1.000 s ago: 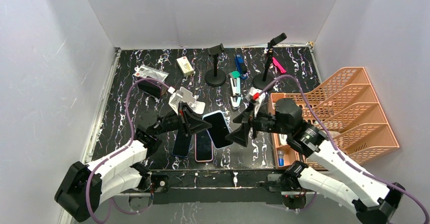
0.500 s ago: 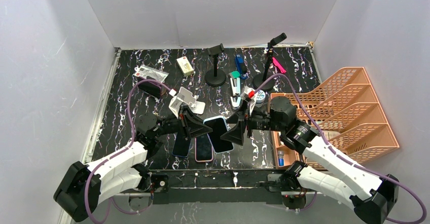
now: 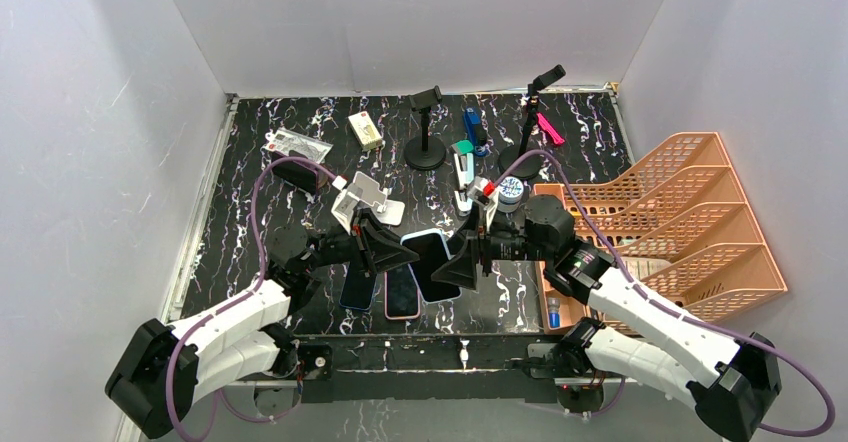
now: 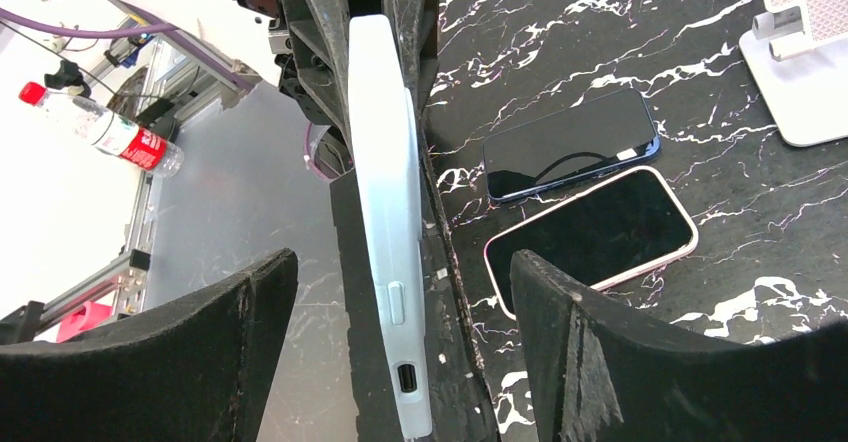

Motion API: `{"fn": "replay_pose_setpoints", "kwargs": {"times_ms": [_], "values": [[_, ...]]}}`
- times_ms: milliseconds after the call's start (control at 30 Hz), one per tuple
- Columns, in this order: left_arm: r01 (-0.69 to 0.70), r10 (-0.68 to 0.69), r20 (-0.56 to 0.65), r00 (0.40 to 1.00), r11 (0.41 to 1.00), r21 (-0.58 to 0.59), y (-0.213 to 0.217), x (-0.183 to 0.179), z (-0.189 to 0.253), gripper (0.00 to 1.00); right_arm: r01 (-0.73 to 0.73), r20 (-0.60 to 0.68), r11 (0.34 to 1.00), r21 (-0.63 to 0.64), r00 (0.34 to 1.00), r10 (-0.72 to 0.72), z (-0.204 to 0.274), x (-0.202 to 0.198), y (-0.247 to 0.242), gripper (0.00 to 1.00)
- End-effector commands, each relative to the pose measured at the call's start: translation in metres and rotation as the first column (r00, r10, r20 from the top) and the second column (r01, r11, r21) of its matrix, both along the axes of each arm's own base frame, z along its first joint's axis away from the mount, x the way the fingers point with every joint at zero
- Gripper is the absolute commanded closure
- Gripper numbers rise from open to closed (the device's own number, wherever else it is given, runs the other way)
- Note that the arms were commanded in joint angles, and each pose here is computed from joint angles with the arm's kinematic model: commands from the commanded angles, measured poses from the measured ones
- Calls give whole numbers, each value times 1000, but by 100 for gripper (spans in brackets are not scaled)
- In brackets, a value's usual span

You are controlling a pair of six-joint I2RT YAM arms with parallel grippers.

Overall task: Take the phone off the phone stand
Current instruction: Move the phone to the center of the board.

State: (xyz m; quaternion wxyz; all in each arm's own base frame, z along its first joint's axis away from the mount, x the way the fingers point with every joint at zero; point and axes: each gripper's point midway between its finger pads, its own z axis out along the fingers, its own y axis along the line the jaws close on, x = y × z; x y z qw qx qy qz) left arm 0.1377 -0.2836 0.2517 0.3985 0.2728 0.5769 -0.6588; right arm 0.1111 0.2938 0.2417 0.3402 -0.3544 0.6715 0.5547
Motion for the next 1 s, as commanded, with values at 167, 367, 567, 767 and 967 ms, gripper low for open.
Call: {"fn": "replay_pose_setpoints", "kwargs": {"times_ms": [167,367,567,767,967], "values": [[3,3,87,996,997,-75,3,-6,24,100,22,51,997,79,998,-26,16,3,0,20],[6,1,90,996,997,-78,3,-7,24,100,34,38,995,89,999,-37,14,6,3,26],[7,1,93,996,997,-80,3,-7,24,100,34,28,995,95,999,-37,12,7,4,34],[10,-2,95,995,997,-82,2,-8,24,100,30,23,995,90,999,-33,10,7,5,38],[10,-2,92,996,997,-82,2,-8,24,100,21,18,995,93,1000,-23,9,6,6,48]]}}
